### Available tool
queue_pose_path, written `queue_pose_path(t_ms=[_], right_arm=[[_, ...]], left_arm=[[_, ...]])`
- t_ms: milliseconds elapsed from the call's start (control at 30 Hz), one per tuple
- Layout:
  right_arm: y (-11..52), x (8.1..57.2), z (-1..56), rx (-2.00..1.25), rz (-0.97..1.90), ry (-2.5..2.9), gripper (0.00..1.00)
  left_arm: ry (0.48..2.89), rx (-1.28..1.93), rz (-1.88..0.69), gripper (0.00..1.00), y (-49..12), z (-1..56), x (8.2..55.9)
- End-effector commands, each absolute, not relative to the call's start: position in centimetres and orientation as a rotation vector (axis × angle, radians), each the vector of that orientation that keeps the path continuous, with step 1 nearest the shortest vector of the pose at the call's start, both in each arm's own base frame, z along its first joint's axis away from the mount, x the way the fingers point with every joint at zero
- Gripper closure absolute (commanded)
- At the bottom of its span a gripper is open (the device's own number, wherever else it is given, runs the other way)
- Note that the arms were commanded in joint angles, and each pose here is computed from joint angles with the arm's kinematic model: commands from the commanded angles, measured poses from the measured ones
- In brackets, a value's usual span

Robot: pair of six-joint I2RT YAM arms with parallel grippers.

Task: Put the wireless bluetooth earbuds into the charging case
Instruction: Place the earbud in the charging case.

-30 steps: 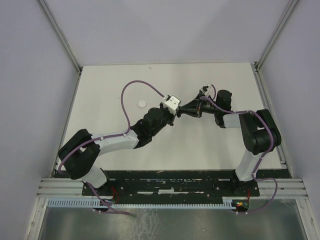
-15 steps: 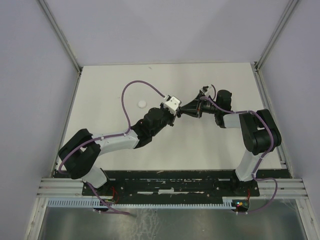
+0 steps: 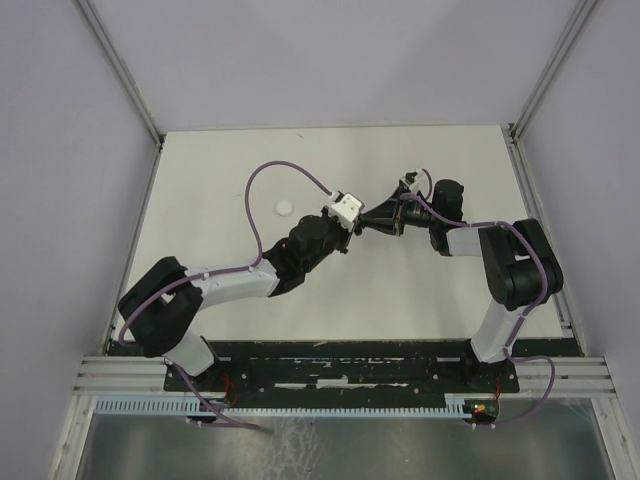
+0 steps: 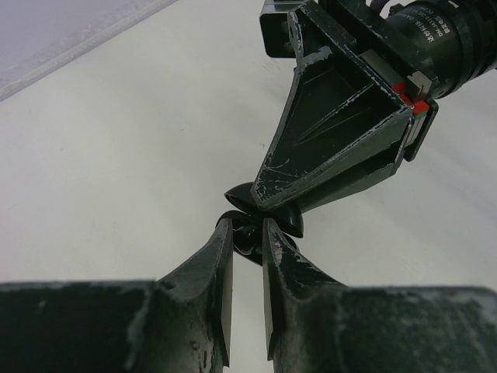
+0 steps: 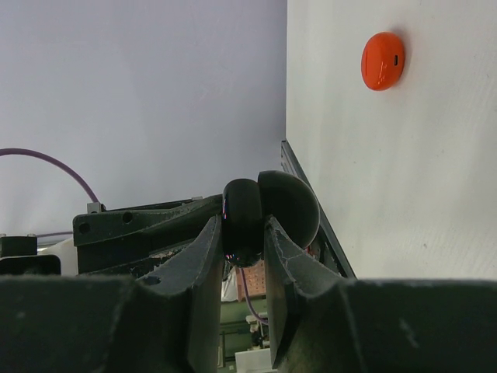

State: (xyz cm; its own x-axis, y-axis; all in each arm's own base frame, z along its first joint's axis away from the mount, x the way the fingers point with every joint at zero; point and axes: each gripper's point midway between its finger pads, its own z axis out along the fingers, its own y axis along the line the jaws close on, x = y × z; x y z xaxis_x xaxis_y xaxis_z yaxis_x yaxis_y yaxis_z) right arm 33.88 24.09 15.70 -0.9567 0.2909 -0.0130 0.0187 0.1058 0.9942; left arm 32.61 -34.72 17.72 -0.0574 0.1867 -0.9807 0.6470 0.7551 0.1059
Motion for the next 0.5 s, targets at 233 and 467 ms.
queue_pose_path(t_ms=[233, 467], right_arm=[[24.02, 33.41, 18.34, 0.155, 1.954, 2.096, 0.95], [24.05, 33.40, 18.40, 0.153, 1.954, 2.096, 0.95]], left_arm=[[1.585, 0.679, -0.401, 0.95, -34.95, 19.13, 33.42], [1.591, 0.674, -0.393, 0.85, -34.86, 19.11, 33.54]])
